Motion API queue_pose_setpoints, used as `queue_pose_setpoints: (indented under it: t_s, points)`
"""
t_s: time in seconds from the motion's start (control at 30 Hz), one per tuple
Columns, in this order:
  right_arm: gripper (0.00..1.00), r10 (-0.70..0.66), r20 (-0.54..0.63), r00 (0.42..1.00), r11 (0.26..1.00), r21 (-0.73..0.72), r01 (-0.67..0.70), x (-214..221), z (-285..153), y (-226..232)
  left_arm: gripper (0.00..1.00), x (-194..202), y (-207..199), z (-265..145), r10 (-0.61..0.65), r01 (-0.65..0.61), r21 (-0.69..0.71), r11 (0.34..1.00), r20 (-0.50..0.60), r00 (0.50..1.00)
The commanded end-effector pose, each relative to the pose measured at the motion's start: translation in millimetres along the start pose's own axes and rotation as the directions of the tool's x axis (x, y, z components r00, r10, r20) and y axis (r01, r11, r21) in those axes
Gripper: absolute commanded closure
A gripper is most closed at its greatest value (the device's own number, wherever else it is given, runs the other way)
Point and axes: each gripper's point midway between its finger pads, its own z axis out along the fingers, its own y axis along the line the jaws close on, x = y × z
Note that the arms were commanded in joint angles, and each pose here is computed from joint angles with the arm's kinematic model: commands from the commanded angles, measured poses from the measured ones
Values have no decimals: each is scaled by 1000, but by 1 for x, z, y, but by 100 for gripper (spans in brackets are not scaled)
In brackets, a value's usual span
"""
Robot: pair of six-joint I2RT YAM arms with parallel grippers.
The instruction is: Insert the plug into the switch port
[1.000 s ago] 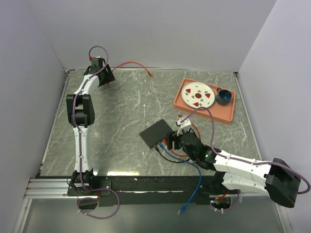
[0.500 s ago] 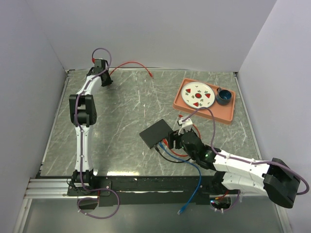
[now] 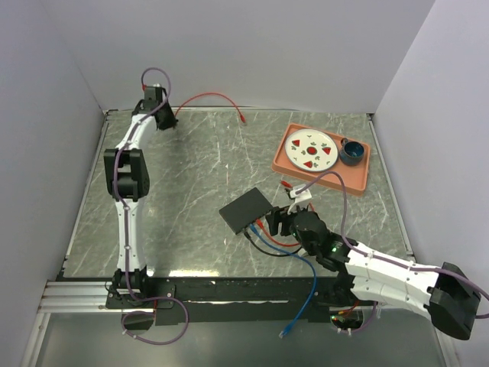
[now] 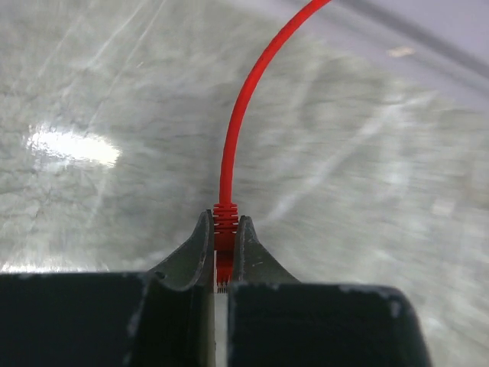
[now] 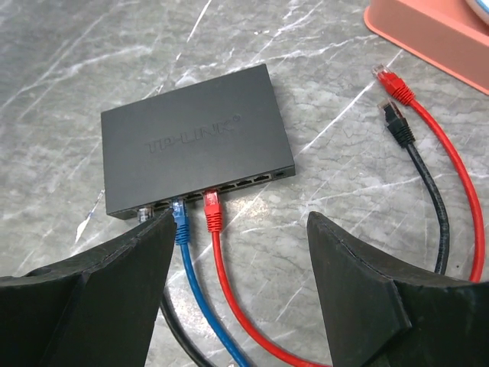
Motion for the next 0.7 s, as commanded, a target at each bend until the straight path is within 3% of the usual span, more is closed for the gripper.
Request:
queue_pose_setpoints:
  t_s: [0.0, 0.1, 0.13, 0.2, 0.23, 0.3, 0.33, 0.53, 0.67]
  points:
    - [23, 38, 29, 999, 999, 8, -38, -8, -6, -4, 99, -110, -83, -126, -35, -28, 245, 969, 248, 968]
    - [23, 42, 36, 998, 999, -11, -41, -7, -9, -3, 99, -126, -110, -175, -30, -69, 309, 948, 303, 952]
    - [22, 35, 42, 999, 999, -20, -34, -9, -11, -2, 99, -136, -123, -207, -36, -91, 349, 933, 341, 939]
    - [21, 16, 37, 999, 999, -50, -14, -12, -15, 2, 99, -129, -134, -227, -33, -112, 377, 920, 357, 934]
    - [20, 4, 49, 999, 998, -68, 0, -17, -18, 4, 99, -136, -146, -264, -37, -144, 410, 901, 401, 915]
    - [18, -12, 56, 998, 996, -93, 17, -25, -23, 9, 99, -118, -154, -277, -15, -175, 431, 885, 403, 915]
    - [16, -25, 74, 997, 993, -110, 33, -32, -26, 11, 99, -119, -159, -308, -14, -203, 447, 871, 438, 899]
    - [10, -66, 182, 981, 954, -277, 115, -76, -53, 41, 99, -52, -161, -354, 59, -258, 501, 826, 378, 924]
    - [1, -77, 223, 972, 923, -351, 154, -108, -72, 59, 99, 12, -142, -352, 107, -234, 517, 824, 264, 959]
